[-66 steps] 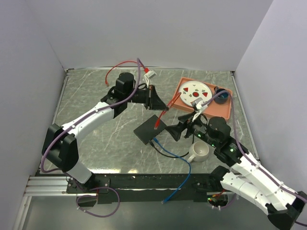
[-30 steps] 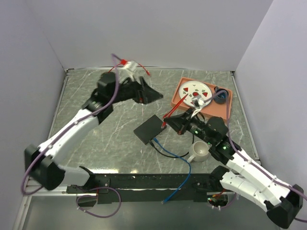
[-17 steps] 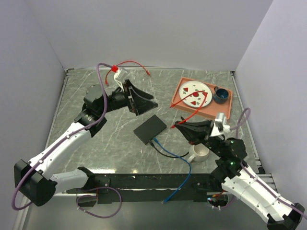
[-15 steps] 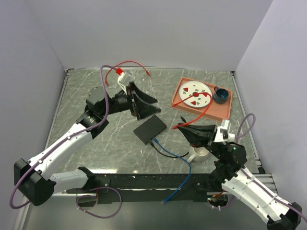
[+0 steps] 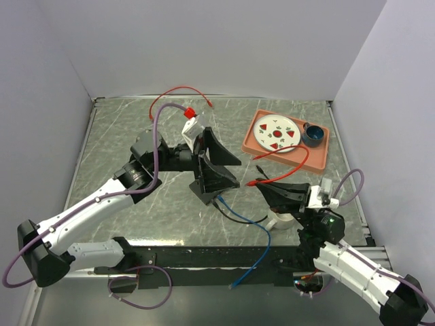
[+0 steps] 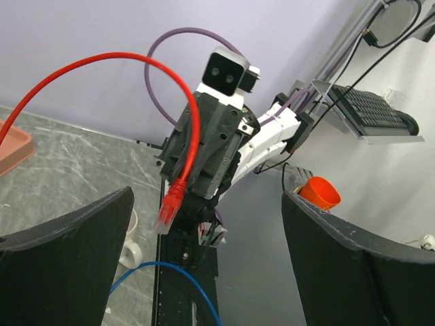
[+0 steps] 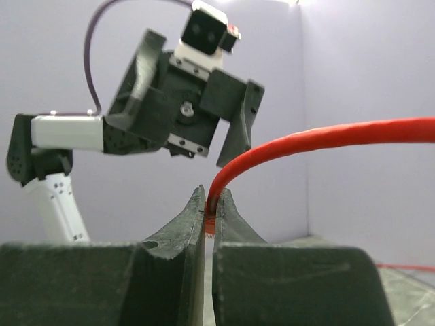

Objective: Insert the plug into the switch port

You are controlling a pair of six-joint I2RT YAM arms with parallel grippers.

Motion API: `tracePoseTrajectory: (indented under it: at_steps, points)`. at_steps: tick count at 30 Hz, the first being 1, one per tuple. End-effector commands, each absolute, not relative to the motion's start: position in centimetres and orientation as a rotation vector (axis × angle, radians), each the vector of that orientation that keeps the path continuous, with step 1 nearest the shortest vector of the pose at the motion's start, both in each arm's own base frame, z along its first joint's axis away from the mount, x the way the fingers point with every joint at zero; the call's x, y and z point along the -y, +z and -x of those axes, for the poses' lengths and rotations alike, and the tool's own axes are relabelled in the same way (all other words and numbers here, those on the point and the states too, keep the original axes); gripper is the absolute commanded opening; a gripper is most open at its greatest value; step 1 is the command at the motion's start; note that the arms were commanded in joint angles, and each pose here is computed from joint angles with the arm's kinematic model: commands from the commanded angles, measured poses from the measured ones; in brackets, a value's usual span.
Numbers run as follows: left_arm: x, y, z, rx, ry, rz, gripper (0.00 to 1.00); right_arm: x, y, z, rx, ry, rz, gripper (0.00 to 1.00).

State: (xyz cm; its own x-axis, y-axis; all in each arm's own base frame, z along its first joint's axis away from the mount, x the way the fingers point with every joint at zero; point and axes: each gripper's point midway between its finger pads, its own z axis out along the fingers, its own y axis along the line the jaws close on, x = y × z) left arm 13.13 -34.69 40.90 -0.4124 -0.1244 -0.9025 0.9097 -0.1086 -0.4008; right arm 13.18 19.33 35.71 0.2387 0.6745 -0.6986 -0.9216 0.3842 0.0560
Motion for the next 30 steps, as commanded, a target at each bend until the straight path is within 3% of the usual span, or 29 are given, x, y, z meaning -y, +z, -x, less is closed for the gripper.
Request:
tracePoseTrajectory:
  at_steps: [1,14,23,28,29,30]
  points:
    - [35.0,41.9,-12.4,-1.279,-1.631,-0.967,0.95,-15.6,42.0,-6.9,-0.300,1.157,0.416,0.00]
    - [36.9,39.7,-12.8,-1.365,-1.638,-0.998,0.88,-14.9,43.3,-5.5,-0.245,1.191,0.419,0.00]
    - [38.4,38.3,-12.3,-1.407,-1.670,-1.042,0.73,-14.4,43.5,-5.4,-0.239,1.193,0.397,0.00]
    - [38.9,38.1,-11.7,-1.408,-1.701,-1.069,0.53,-14.3,43.4,-5.6,-0.246,1.191,0.386,0.00]
    - [39.0,38.0,-11.6,-1.411,-1.703,-1.069,0.48,-14.3,43.4,-5.7,-0.248,1.190,0.381,0.00]
    - [39.1,38.0,-11.5,-1.410,-1.704,-1.073,0.36,-14.2,43.4,-5.6,-0.247,1.191,0.376,0.00]
